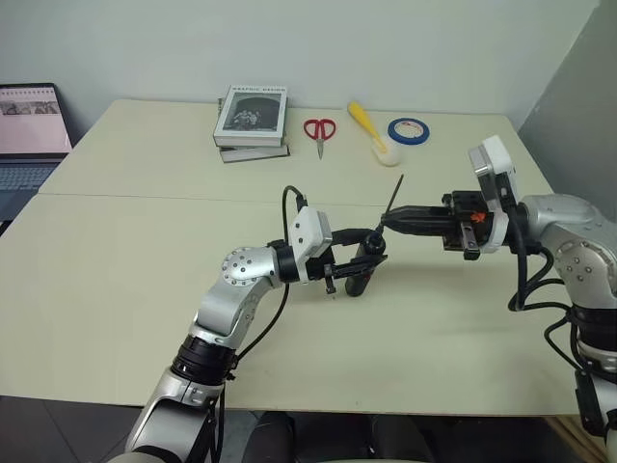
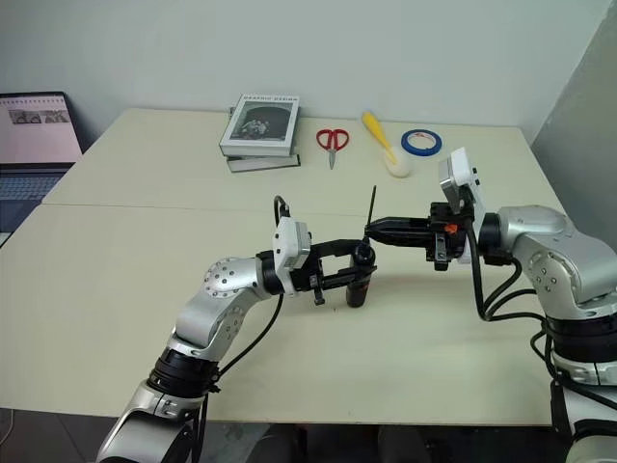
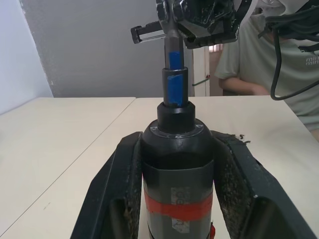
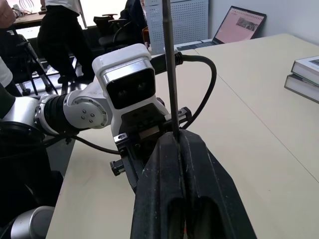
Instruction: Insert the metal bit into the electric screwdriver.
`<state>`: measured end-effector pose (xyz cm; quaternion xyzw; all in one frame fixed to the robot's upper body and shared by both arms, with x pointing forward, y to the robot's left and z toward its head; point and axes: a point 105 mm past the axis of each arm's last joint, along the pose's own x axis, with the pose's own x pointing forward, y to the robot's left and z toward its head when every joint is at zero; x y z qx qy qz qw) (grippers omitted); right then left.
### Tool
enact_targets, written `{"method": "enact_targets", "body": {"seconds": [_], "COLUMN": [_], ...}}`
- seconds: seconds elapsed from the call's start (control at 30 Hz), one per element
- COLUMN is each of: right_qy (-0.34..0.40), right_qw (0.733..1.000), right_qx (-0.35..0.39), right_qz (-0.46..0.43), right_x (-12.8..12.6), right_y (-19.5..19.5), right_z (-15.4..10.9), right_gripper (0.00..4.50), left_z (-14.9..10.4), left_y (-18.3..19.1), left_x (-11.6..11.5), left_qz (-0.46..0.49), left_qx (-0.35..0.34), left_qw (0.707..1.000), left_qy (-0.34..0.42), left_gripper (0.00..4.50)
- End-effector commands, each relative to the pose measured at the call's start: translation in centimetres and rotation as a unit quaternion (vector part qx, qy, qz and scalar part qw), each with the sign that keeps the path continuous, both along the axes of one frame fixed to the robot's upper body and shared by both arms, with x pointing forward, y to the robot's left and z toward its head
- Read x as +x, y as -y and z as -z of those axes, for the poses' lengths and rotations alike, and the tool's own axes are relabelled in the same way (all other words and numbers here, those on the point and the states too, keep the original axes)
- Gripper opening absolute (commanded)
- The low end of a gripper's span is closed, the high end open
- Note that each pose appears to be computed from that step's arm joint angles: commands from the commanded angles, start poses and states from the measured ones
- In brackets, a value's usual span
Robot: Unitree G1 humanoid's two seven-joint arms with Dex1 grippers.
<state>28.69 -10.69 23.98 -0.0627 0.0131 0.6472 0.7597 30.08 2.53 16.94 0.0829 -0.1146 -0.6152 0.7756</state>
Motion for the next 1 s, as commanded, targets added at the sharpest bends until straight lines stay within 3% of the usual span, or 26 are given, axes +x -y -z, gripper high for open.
{"method": "enact_targets", "body": {"seconds": [0.03,0.13,0.43,0.67,0.87,1.0], "right_qy": [-0.002,0.002,0.017,0.043,0.091,0.126], "right_qw": [1.0,1.0,0.999,0.997,0.987,0.975], "right_qx": [-0.02,-0.018,-0.03,-0.046,-0.08,-0.115], "right_qz": [-0.024,-0.018,-0.002,0.052,0.11,0.139], "right_x": [-0.7,-0.6,-0.9,-1.3,-2.2,-3.2], "right_y": [-0.2,0.0,1.1,3.4,4.9,5.4], "right_z": [0.2,0.1,-0.4,-0.8,-0.1,0.4], "right_gripper": [0.0,0.49,2.87,4.43,4.5,4.5], "left_z": [1.0,1.0,0.7,-2.2,-5.3,-5.3], "left_y": [-0.9,-0.9,-0.6,-0.6,-2.6,-4.4], "left_x": [0.9,0.9,1.0,2.5,5.9,8.3], "left_qz": [-0.034,-0.034,-0.033,-0.066,-0.115,-0.136], "left_qx": [0.02,0.019,0.016,0.051,0.18,0.289], "left_qw": [0.999,0.999,0.999,0.995,0.969,0.938], "left_qy": [-0.014,-0.015,-0.012,0.047,0.128,0.137], "left_gripper": [1.64,1.64,1.64,1.64,1.64,1.64]}}
